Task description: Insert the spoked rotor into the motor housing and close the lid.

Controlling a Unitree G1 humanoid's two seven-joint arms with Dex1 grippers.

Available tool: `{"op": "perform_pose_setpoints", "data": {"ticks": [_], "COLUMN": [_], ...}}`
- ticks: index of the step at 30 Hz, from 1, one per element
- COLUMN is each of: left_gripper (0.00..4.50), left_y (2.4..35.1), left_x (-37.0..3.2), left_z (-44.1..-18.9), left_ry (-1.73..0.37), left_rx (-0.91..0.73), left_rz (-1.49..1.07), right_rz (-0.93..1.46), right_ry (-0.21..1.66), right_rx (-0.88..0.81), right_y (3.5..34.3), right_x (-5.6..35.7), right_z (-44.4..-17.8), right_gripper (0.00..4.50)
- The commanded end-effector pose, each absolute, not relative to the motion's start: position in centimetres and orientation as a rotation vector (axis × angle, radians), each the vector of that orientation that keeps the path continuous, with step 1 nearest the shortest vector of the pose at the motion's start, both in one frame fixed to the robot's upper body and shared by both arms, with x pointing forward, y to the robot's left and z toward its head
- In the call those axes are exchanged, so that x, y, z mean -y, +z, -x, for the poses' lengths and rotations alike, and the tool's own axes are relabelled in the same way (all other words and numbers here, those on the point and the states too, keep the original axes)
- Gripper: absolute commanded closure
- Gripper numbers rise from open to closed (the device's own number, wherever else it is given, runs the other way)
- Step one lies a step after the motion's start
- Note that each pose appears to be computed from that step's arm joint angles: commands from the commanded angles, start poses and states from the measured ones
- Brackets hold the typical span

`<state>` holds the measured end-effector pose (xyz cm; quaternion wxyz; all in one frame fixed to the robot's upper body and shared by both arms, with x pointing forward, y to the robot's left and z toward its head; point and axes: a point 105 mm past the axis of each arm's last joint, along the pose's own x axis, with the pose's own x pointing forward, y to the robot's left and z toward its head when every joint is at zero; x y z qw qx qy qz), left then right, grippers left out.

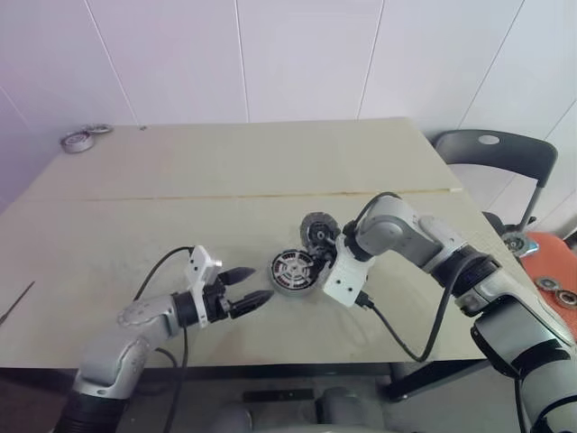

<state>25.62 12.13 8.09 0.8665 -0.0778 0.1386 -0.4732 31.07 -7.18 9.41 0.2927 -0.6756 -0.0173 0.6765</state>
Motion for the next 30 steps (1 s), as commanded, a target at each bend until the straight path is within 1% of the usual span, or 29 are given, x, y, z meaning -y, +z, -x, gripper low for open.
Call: {"op": "perform_pose_setpoints", "data": {"ticks": [1,2,3,7,12,14,16,18,21,25,30], "left_gripper": [0.43,0.43,0.43,0.43,0.43,0.43,0.43,0.43,0.43,0.43,0.43], "left_y": [9.2,9.2,9.1,9.1,9.1,9.1,9.0,9.0,8.9,8.8,8.7], "left_x": [-11.9,-11.9,-11.9,-11.8,-11.7,-11.7,-11.7,-11.6,-11.3,-10.9,-10.7], "left_z": [-25.8,-25.8,-25.9,-25.9,-25.9,-25.9,-26.0,-26.0,-26.1,-26.2,-26.2], "left_ry": [-1.004,-1.002,-1.000,-0.995,-0.989,-0.987,-0.987,-0.986,-0.990,-0.997,-0.998], "left_rx": [-0.245,-0.244,-0.244,-0.241,-0.237,-0.236,-0.235,-0.234,-0.231,-0.226,-0.223], "left_rz": [0.139,0.140,0.140,0.143,0.148,0.149,0.150,0.152,0.157,0.164,0.168], "right_rz": [1.800,1.796,1.794,1.805,1.763,1.738,1.709,1.674,1.526,1.295,1.132], "right_ry": [1.801,1.801,1.803,1.803,1.765,1.748,1.721,1.709,1.766,1.780,1.755], "right_rx": [0.102,0.116,0.126,0.147,0.044,-0.053,-0.207,-0.323,-0.475,-0.666,-0.832], "right_y": [10.1,10.1,10.1,10.1,10.7,10.8,10.8,10.9,11.7,12.3,12.7], "right_x": [6.6,6.4,6.2,5.6,4.9,5.0,5.5,5.9,5.7,4.7,3.3], "right_z": [-30.9,-30.8,-30.8,-30.9,-31.7,-31.9,-32.1,-32.0,-30.7,-29.8,-29.3], "right_gripper": [3.89,4.24,4.40,4.40,4.40,4.40,4.40,4.40,4.40,4.40,4.40]}}
